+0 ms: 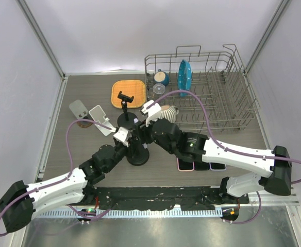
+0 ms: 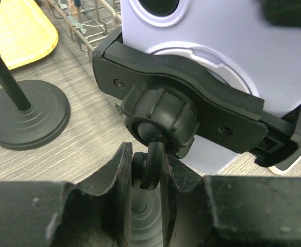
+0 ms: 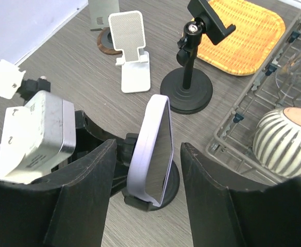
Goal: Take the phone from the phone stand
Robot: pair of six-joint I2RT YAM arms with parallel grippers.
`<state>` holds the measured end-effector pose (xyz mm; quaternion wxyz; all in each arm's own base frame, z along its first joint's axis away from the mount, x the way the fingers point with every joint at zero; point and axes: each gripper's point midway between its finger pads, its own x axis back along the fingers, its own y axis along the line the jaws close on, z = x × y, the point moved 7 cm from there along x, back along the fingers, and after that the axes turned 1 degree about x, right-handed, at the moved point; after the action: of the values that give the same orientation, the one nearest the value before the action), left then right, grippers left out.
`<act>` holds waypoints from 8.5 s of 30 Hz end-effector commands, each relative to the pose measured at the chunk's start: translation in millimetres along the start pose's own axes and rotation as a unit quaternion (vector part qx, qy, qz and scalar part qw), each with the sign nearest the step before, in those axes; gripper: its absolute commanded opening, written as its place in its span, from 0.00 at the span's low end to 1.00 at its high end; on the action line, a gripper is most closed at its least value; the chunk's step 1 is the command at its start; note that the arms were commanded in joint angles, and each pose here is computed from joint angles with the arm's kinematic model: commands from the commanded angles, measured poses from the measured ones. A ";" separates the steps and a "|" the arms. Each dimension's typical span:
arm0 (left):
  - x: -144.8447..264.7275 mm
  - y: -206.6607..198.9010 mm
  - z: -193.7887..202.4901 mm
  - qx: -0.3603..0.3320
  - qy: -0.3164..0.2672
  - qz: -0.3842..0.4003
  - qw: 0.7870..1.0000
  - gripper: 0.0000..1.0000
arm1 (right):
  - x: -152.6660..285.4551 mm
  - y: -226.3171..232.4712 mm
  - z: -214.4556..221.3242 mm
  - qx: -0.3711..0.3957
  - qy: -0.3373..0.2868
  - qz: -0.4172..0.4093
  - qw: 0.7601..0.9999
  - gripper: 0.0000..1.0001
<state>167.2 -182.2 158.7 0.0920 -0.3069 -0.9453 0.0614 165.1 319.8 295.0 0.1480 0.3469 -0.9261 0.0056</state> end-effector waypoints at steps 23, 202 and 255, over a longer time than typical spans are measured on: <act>-9.0 -25.0 -21.6 0.032 -0.045 0.025 0.998 0.00 | -37.1 -12.2 5.9 -0.026 -0.033 0.134 0.990 0.36; 28.1 -38.7 -115.9 -0.064 -0.042 -0.003 0.997 1.00 | 71.3 -71.0 9.4 -0.192 -0.052 0.178 0.964 0.01; -41.5 -150.7 -30.2 -0.207 -0.100 -0.137 0.964 0.61 | 81.5 -73.2 11.1 -0.324 -0.098 0.168 0.926 0.01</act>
<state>120.3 -328.0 196.8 -0.0501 -0.2146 -0.9600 -0.1729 146.6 210.3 274.5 0.2008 0.1226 -0.9448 -0.2283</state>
